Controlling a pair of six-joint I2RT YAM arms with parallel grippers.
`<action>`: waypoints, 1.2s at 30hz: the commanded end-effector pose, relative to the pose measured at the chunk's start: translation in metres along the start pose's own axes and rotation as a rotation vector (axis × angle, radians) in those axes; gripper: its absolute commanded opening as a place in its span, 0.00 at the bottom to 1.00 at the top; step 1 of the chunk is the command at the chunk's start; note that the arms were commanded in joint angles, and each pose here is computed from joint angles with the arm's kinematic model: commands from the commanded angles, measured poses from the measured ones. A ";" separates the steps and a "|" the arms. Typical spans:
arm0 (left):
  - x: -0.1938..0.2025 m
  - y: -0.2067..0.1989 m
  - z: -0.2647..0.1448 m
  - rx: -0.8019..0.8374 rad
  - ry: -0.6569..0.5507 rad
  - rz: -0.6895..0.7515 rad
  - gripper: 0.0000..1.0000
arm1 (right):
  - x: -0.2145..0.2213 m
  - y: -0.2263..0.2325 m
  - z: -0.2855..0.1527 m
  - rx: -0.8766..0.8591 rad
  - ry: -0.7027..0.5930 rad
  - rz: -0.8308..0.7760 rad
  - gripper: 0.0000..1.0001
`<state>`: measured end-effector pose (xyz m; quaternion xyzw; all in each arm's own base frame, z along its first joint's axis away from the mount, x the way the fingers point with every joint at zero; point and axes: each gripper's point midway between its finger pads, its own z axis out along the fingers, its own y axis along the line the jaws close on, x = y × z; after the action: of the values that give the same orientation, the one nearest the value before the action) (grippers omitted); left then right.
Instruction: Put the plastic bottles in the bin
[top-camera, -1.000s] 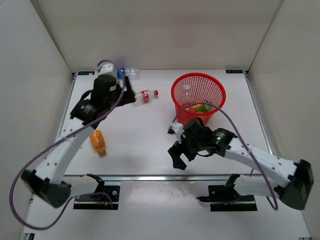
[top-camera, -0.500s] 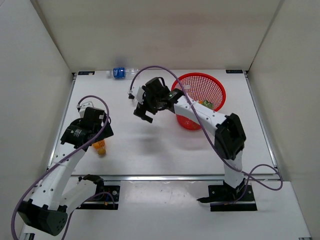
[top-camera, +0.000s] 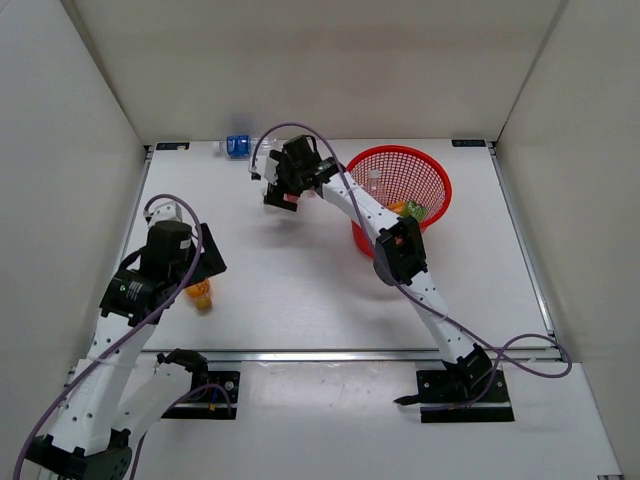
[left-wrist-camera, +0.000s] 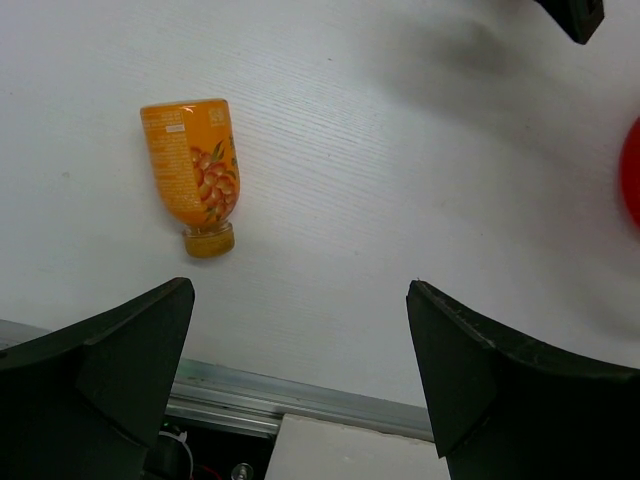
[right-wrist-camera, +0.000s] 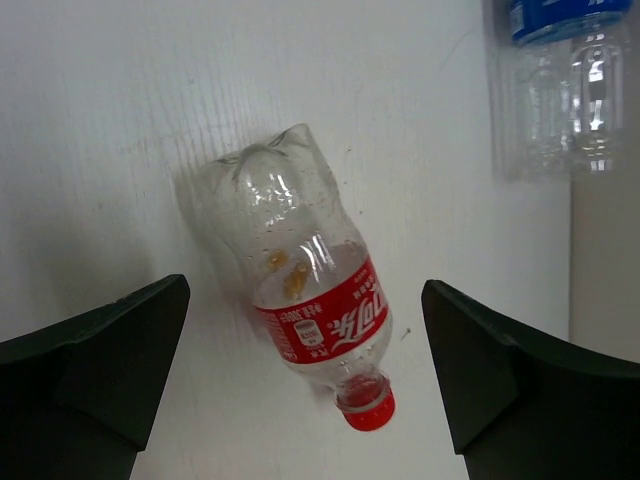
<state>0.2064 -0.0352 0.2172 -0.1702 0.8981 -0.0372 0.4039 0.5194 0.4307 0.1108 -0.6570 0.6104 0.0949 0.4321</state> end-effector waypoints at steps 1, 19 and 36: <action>-0.013 -0.003 -0.004 -0.001 -0.021 0.031 0.99 | -0.003 -0.004 0.000 -0.018 -0.036 -0.044 0.99; -0.020 -0.009 0.004 0.000 -0.015 0.005 0.98 | 0.060 0.011 0.040 -0.008 0.044 0.079 0.89; -0.017 -0.008 -0.009 0.038 -0.048 -0.026 0.99 | -0.038 0.002 -0.008 -0.029 -0.139 0.054 0.14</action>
<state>0.2139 -0.0345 0.2278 -0.1723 0.8907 -0.0411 0.4185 0.5219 0.4329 0.0763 -0.6394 0.6295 0.1314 0.4214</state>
